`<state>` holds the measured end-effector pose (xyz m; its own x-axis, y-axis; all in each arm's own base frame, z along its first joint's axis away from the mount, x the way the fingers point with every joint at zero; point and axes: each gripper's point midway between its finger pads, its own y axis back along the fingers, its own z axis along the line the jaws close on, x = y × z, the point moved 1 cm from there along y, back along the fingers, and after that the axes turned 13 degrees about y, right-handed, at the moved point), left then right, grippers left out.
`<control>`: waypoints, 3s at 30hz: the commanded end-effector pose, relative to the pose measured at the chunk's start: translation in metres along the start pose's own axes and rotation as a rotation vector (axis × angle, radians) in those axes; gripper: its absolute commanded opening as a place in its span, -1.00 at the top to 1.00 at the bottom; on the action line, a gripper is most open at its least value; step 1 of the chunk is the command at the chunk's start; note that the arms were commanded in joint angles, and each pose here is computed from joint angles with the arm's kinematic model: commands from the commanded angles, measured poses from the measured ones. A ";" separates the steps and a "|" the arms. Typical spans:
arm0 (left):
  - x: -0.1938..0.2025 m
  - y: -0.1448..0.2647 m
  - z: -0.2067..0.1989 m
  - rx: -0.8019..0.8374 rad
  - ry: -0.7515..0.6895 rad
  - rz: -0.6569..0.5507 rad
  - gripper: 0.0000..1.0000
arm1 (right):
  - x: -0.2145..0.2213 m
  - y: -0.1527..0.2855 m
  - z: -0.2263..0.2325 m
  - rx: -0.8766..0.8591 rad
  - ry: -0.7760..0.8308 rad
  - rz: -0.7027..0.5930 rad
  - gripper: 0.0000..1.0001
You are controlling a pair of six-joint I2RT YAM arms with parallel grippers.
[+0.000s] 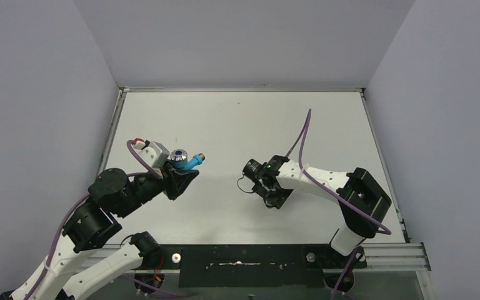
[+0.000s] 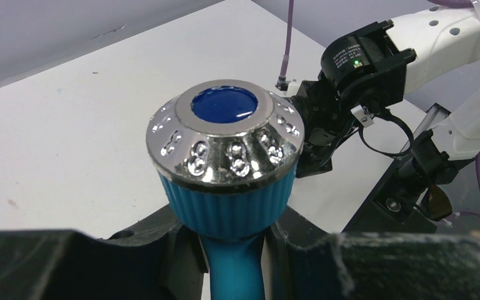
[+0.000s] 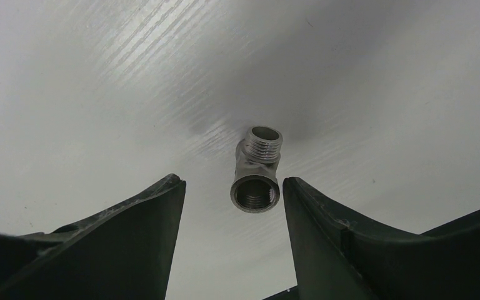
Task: Install the water faucets
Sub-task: Pick up the adaptor at the center of the board.
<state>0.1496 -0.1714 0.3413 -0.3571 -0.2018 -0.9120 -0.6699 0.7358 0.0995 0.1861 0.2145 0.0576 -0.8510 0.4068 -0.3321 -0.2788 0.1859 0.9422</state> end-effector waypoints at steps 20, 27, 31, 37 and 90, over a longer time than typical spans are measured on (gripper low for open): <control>-0.018 -0.007 -0.013 0.051 0.008 -0.046 1.00 | 0.012 -0.034 0.002 -0.029 -0.004 0.010 -0.10; -0.017 -0.007 -0.012 0.051 0.013 -0.044 1.00 | 0.016 -0.039 -0.002 -0.015 0.002 0.022 -0.04; -0.017 -0.008 -0.013 0.051 0.013 -0.044 1.00 | 0.017 -0.040 -0.003 -0.012 0.004 0.022 0.07; -0.018 -0.009 -0.013 0.055 0.014 -0.044 1.00 | 0.017 -0.040 -0.004 -0.010 0.009 0.025 0.24; -0.031 -0.031 -0.058 0.288 0.191 -0.082 1.00 | -0.126 0.325 0.020 -1.143 0.922 -1.368 1.00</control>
<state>0.1567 -0.2183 0.3330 -0.5183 -0.2791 -0.8084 -0.5750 0.8134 0.0877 0.2363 0.2306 0.3659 -0.0386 -0.0154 -0.9991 -0.7721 -0.6343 0.0396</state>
